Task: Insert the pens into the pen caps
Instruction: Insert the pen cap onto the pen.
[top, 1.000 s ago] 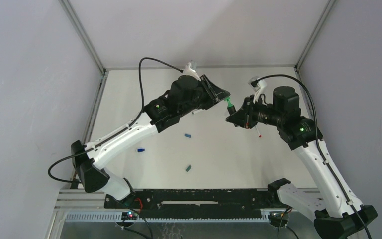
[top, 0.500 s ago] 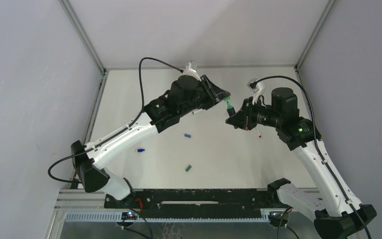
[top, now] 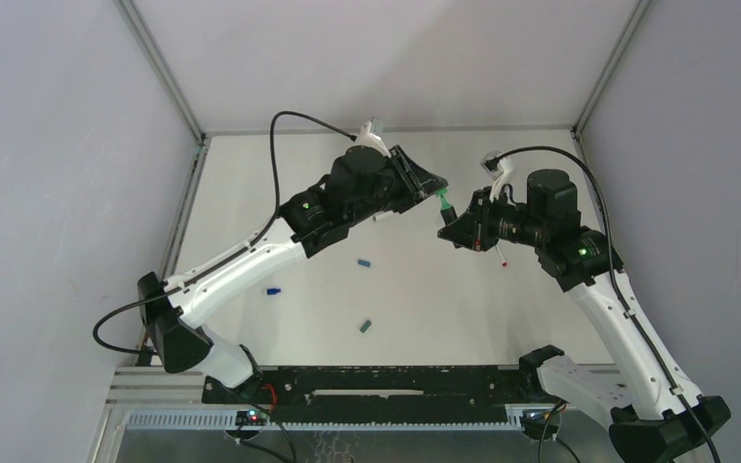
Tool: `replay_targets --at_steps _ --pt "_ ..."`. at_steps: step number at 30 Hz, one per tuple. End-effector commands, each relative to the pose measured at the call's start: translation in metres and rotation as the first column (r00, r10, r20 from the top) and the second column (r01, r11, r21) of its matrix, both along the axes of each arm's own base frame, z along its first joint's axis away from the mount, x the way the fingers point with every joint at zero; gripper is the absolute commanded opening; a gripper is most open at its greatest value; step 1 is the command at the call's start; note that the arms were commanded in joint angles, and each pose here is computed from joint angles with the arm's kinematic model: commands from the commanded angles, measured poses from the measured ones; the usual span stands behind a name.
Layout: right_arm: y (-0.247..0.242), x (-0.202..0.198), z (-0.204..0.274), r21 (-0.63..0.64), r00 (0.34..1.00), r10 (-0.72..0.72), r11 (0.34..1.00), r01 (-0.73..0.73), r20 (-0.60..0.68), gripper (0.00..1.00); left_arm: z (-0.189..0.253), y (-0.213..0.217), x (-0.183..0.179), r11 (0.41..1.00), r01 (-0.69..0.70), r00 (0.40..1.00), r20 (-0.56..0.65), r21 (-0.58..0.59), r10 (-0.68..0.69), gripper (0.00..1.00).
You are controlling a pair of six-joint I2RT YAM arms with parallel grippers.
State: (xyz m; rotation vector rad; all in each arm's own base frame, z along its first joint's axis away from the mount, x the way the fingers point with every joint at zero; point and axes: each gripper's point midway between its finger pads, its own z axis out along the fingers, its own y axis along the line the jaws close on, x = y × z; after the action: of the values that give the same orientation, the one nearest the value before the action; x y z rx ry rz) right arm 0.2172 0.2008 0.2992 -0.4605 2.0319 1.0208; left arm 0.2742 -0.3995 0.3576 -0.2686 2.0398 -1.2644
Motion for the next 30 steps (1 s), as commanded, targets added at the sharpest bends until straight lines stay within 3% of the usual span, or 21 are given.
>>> replay_targets --at_steps 1,14,30 --pt "0.001 0.006 0.017 0.023 0.998 -0.023 0.999 0.022 0.050 0.00 0.039 -0.002 -0.007 0.997 0.035 0.997 0.070 -0.064 -0.030 0.06" --pt "0.000 0.016 0.022 0.007 0.996 -0.045 0.999 0.045 0.076 0.00 0.037 -0.012 -0.014 0.998 0.068 0.995 0.074 -0.012 -0.067 0.05" --pt "-0.003 0.035 0.049 -0.072 0.970 -0.060 0.994 0.079 0.234 0.00 0.027 -0.014 -0.017 0.980 0.049 0.993 0.093 0.192 -0.068 0.05"
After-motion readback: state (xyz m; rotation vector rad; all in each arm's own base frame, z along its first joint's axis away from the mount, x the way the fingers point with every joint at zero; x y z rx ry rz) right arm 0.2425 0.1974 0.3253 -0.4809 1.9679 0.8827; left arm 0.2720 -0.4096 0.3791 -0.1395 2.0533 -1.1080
